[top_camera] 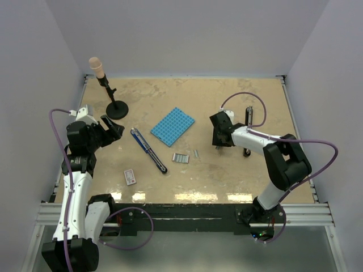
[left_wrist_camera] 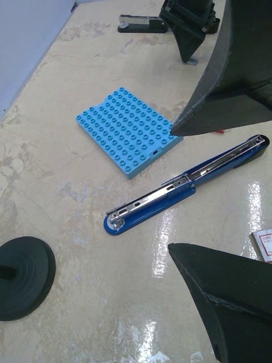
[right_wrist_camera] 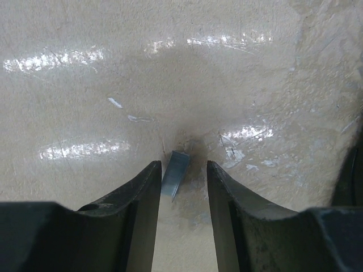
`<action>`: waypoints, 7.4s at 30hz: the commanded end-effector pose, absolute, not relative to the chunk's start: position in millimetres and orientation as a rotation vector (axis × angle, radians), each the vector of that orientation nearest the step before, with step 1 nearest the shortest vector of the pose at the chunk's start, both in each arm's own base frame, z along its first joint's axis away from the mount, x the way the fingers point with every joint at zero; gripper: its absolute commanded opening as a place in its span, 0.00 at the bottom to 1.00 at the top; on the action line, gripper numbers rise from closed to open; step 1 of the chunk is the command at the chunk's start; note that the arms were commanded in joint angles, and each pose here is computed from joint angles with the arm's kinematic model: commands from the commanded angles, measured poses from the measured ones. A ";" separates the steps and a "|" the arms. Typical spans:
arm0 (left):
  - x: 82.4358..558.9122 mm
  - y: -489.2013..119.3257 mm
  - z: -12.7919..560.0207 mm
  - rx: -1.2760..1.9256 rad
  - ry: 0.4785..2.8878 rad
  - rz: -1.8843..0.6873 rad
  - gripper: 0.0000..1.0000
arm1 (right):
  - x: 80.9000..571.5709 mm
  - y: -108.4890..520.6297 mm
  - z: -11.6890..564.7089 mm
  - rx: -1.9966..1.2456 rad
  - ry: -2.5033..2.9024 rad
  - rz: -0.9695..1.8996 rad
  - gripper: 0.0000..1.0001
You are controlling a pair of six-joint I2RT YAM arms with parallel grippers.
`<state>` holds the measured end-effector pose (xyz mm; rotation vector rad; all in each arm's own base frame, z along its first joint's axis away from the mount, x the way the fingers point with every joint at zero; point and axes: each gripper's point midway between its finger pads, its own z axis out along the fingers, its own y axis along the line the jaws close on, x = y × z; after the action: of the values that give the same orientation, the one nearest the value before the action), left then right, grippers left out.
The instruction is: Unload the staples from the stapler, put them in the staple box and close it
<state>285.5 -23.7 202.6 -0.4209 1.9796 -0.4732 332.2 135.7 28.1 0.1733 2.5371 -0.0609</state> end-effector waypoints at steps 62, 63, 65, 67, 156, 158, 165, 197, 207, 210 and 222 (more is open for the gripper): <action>232.3 -255.2 255.0 0.336 1.751 -1.422 0.70 | 278.7 276.9 231.9 -0.248 1.948 1.283 0.21; 233.7 -260.6 256.9 0.344 1.735 -1.441 0.70 | 274.8 276.9 239.5 -0.253 1.922 1.304 0.21; 229.2 -270.9 260.3 0.353 1.723 -1.492 0.68 | 268.1 278.8 248.4 -0.253 1.882 1.362 0.21; 229.0 -278.2 262.3 0.357 1.704 -1.525 0.68 | 259.3 280.1 259.3 -0.254 1.849 1.420 0.21; 262.9 -258.9 142.0 0.178 2.285 -0.838 0.17 | 266.2 222.3 299.1 0.014 1.759 1.085 0.97; 261.4 -259.5 131.7 0.198 2.333 -0.761 0.18 | 267.5 217.9 299.3 0.020 1.757 1.052 0.99; 256.2 -268.2 92.9 0.264 2.543 -0.417 0.15 | 270.3 199.4 277.3 0.071 1.828 0.919 0.99; 255.8 -302.2 49.9 0.351 2.641 -0.265 0.18 | 268.7 187.3 274.0 0.070 1.825 0.846 0.99; 257.1 -302.8 47.4 0.354 2.640 -0.259 0.19 | 268.9 189.0 274.2 0.068 1.825 0.854 0.98; 257.8 -302.7 45.7 0.353 2.642 -0.256 0.20 | 268.9 188.2 273.9 0.072 1.826 0.852 0.99; 261.6 -303.2 44.2 0.354 2.635 -0.239 0.20 | 268.7 187.3 275.3 0.071 1.821 0.849 0.99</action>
<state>248.6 -291.0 31.4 0.3450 2.6910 -0.2210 266.0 189.0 256.1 0.0769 1.8792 0.8510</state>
